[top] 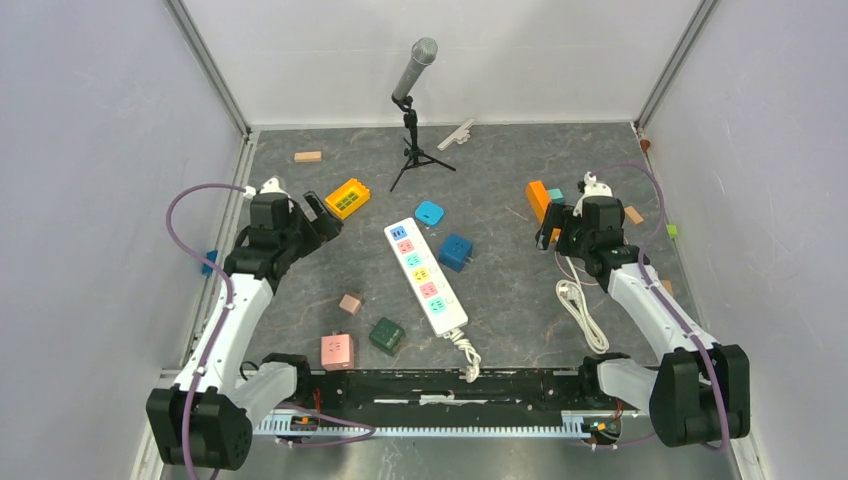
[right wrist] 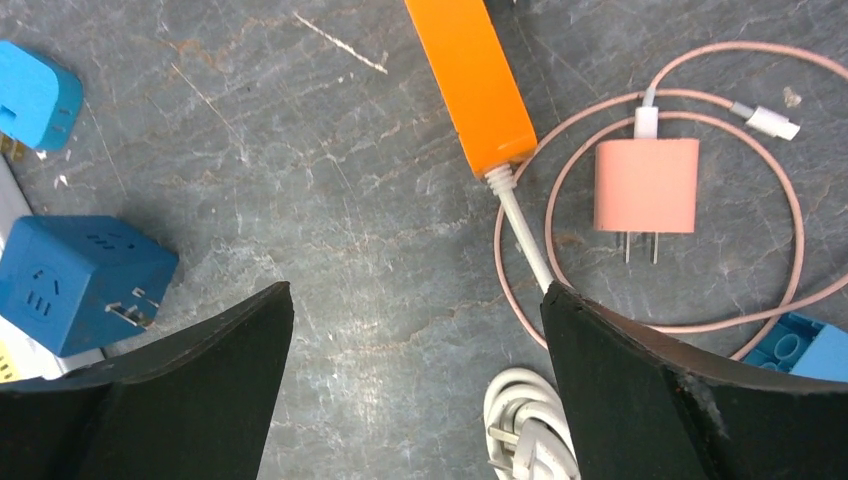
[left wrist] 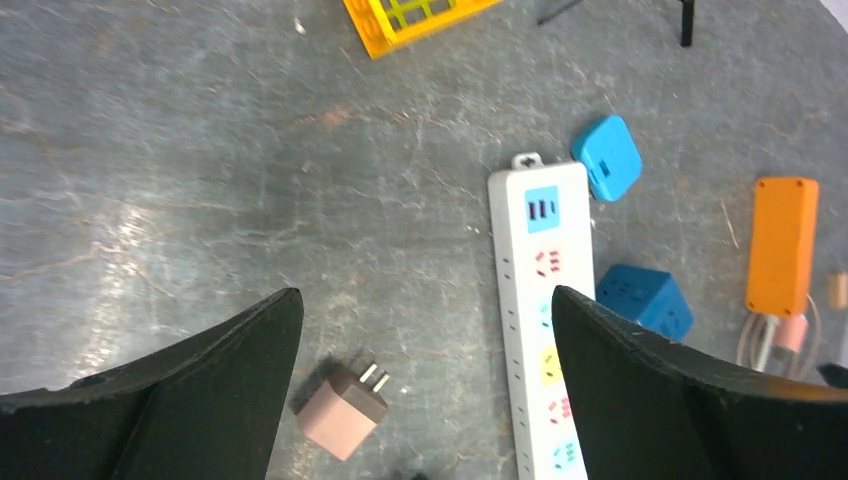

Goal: Insert the plug
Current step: Pick up the plug from the center of the board.

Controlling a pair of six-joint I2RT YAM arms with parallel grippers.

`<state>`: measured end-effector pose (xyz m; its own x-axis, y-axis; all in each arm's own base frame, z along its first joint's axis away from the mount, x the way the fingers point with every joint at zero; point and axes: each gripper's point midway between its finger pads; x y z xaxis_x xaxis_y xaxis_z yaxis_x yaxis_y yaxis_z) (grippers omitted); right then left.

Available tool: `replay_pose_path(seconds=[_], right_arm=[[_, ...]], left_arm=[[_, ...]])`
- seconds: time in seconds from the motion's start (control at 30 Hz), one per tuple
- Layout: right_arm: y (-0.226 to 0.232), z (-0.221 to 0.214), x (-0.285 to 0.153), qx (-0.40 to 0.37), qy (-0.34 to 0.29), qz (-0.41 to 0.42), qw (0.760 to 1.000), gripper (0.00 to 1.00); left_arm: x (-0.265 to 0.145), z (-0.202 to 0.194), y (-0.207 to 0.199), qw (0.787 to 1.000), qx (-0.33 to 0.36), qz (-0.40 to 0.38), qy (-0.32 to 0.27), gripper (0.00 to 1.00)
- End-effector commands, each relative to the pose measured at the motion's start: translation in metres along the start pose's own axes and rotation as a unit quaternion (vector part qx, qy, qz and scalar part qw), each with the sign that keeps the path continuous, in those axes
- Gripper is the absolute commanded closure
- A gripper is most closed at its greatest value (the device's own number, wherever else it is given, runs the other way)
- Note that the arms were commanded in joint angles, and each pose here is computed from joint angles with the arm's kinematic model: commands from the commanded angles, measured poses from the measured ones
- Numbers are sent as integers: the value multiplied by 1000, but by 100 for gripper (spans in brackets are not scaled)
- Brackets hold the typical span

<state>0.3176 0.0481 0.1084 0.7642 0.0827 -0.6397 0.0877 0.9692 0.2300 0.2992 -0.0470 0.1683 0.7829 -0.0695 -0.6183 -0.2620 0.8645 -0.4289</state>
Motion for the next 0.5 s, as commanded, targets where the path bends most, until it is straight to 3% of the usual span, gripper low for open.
replay_pose_path(seconds=[0.0, 0.17, 0.47], right_arm=[[0, -5, -5, -22, -1, 13, 1000, 2], [13, -11, -5, -53, 2, 61, 997, 2], [45, -38, -5, -82, 40, 142, 986, 2]], left_arm=[[1, -27, -16, 996, -46, -44, 66, 0], [10, -58, -33, 989, -51, -71, 120, 0], [4, -116, -76, 981, 28, -60, 182, 0]])
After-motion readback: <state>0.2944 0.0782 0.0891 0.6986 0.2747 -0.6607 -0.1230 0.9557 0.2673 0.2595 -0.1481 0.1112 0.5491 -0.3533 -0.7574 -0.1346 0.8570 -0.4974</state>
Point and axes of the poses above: each gripper's point midway between its finger pads, its own x axis out along the fingers, its own y axis along the line the jaws close on, z = x × y, and after that the axes turned 1 degree about x, right-handed
